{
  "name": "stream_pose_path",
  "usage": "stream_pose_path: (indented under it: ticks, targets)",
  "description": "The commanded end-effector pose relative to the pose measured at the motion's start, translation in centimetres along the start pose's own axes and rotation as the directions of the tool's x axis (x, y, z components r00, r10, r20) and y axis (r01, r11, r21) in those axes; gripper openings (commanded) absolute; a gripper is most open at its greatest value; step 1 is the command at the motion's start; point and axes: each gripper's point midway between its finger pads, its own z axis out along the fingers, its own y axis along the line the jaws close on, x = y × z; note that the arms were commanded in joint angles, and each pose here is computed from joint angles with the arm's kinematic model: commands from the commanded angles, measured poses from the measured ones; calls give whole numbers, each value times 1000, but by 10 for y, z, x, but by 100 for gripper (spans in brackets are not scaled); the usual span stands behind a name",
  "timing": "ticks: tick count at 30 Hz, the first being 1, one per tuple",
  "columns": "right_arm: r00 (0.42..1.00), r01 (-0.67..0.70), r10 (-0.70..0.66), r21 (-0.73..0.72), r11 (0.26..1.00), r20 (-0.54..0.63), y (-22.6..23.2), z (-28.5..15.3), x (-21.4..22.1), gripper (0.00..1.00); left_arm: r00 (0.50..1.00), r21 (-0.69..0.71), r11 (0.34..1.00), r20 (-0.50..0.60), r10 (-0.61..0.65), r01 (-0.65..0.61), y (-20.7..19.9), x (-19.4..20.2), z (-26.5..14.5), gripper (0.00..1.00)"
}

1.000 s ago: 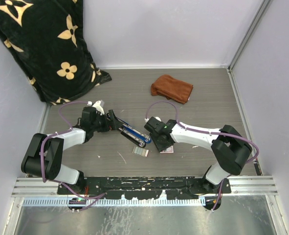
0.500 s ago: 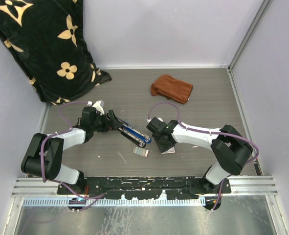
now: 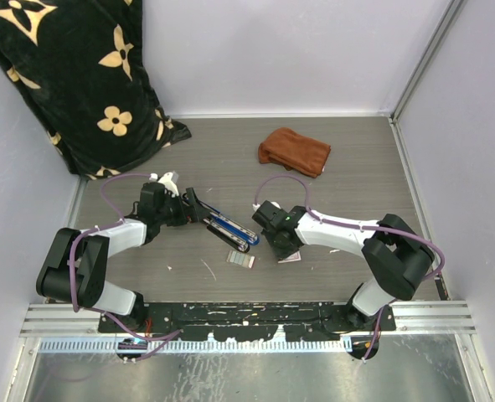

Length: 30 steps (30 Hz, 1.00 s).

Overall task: Load the staples into the stapler
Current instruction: Pick up the staple from the staple box, then install the staple into the stapler.

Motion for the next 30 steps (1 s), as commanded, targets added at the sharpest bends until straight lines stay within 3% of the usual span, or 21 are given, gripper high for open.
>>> stream_pose_path:
  ticks: [1,19,30]
  targets:
    - [998,-6,5,13,1000,65,-5,-15,-15,21,998,19,999,51,34,-35,-6,-14,-4,92]
    - [965,233,-184,-295,927,186,64,-66,-73,20,998,26,999,44,34,-35,-6,-12,-3,92]
    - [937,340,-310,-230,912,158,92,-51,-110,20,999,29,999,42,34,-35,-7,-12,-2,92]
